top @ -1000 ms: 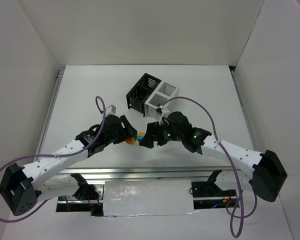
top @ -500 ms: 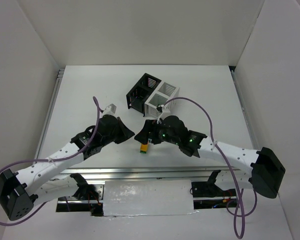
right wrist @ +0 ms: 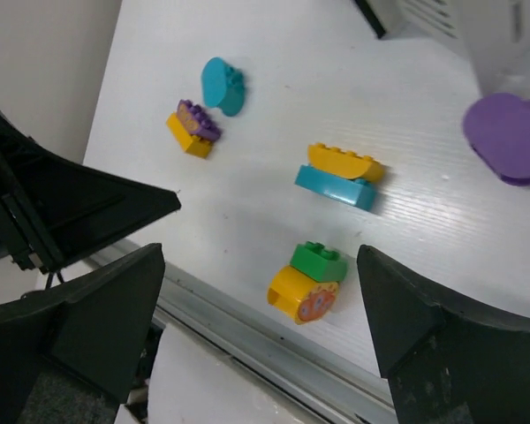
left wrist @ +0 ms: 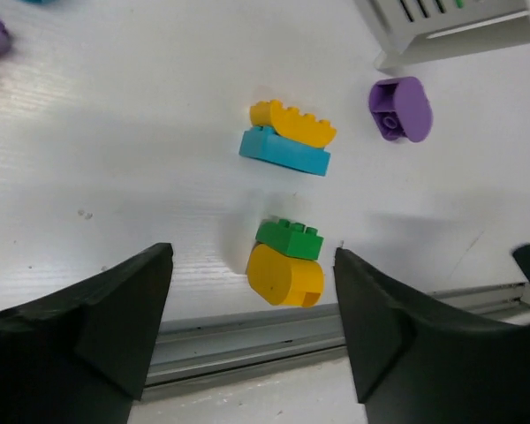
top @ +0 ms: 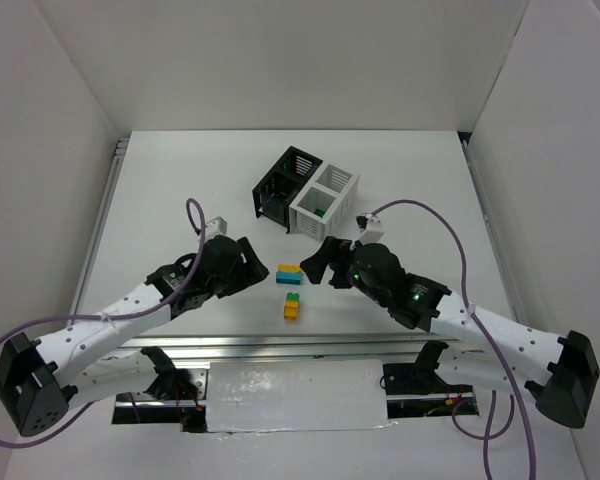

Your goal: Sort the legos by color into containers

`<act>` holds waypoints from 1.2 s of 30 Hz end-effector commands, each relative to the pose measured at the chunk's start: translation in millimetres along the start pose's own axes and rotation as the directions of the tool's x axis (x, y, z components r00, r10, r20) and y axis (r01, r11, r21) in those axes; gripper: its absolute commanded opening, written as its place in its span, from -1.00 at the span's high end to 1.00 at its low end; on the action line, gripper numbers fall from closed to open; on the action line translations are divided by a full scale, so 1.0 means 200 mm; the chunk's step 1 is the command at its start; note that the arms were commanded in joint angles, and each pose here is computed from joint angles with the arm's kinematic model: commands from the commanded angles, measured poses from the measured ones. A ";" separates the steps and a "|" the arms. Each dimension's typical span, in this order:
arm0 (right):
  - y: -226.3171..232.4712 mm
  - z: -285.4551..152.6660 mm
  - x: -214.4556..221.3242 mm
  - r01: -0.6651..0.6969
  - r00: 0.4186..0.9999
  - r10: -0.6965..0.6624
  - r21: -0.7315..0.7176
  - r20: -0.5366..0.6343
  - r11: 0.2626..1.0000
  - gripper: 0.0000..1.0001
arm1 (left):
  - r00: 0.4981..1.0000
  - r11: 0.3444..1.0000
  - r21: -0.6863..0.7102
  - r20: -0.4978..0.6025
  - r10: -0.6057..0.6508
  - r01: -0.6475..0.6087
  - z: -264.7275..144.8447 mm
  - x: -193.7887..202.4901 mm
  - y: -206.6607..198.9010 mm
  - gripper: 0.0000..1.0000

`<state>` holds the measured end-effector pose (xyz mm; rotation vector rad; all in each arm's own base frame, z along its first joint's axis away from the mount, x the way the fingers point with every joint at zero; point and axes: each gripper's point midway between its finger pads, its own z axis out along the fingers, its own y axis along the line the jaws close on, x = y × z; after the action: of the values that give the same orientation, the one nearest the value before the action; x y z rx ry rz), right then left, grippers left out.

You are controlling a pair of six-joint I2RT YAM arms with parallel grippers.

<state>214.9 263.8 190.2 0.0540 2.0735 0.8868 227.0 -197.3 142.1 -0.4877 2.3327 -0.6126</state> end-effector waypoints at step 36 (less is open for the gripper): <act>-0.30 -0.30 -0.28 -0.003 0.990 -0.033 0.254 0.140 0.967 -0.99 | 0.838 0.856 -0.017 -0.214 0.501 -0.516 0.27 0.59 -0.26 1.00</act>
<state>211.9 169.0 200.6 0.2309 2.0830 0.5623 188.7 -304.2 49.0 0.0880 2.6098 -0.2182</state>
